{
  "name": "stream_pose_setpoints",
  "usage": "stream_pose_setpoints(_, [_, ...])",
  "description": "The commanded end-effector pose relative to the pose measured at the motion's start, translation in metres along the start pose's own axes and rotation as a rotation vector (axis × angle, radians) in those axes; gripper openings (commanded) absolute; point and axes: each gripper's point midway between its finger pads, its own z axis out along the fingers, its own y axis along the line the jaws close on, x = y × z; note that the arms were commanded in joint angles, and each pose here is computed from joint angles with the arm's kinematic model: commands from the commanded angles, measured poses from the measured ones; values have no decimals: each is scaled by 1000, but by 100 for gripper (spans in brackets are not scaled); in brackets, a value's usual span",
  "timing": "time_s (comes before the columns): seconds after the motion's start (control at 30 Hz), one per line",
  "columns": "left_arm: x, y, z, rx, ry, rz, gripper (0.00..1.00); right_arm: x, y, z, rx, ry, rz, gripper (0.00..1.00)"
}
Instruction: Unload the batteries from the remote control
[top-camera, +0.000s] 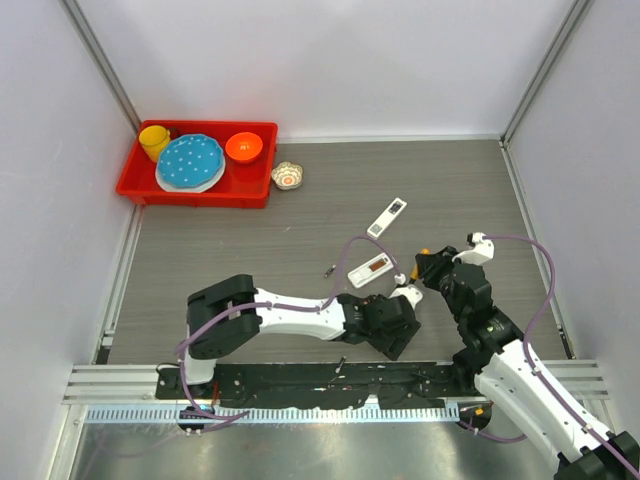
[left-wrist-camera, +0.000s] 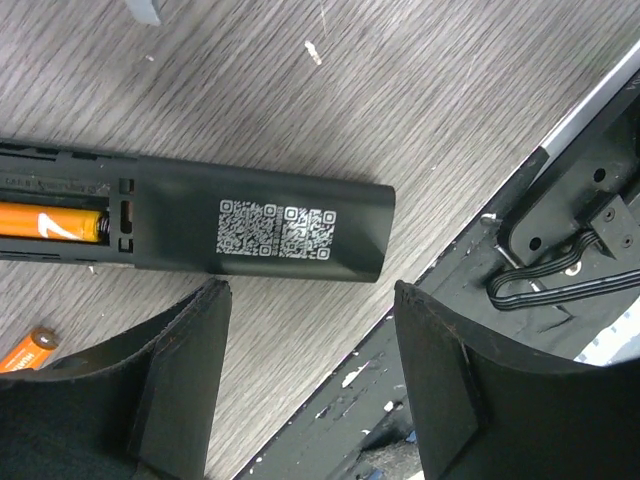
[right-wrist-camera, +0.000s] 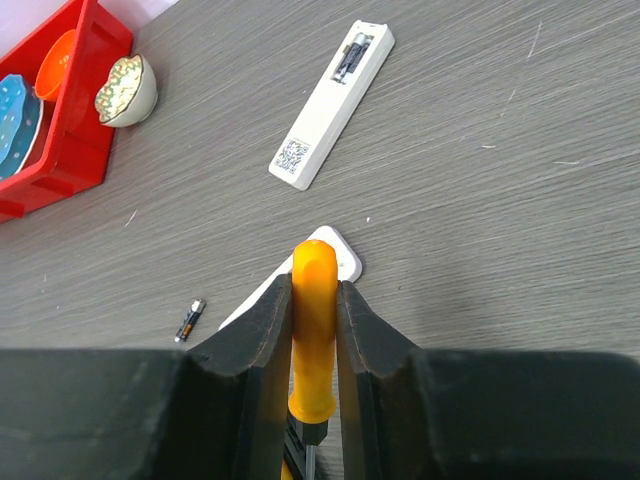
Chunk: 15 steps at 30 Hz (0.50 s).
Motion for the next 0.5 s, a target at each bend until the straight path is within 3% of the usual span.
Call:
stream_pose_setpoints(0.0, [-32, 3, -27, 82, -85, -59, 69, -18, 23, 0, -92, -44, 4, 1])
stream_pose_setpoints(0.17, [-53, 19, -59, 229, -166, -165, 65, -8, 37, 5, -171, -9, 5, 1])
stream_pose_setpoints(0.23, [-65, 34, -73, 263, -200, -231, 60, -6, 46, 6, -214, -1, 11, 1])
stream_pose_setpoints(0.47, [-59, 80, -63, 228, -170, -316, 36, 18, 50, 19, -258, 65, 33, 1])
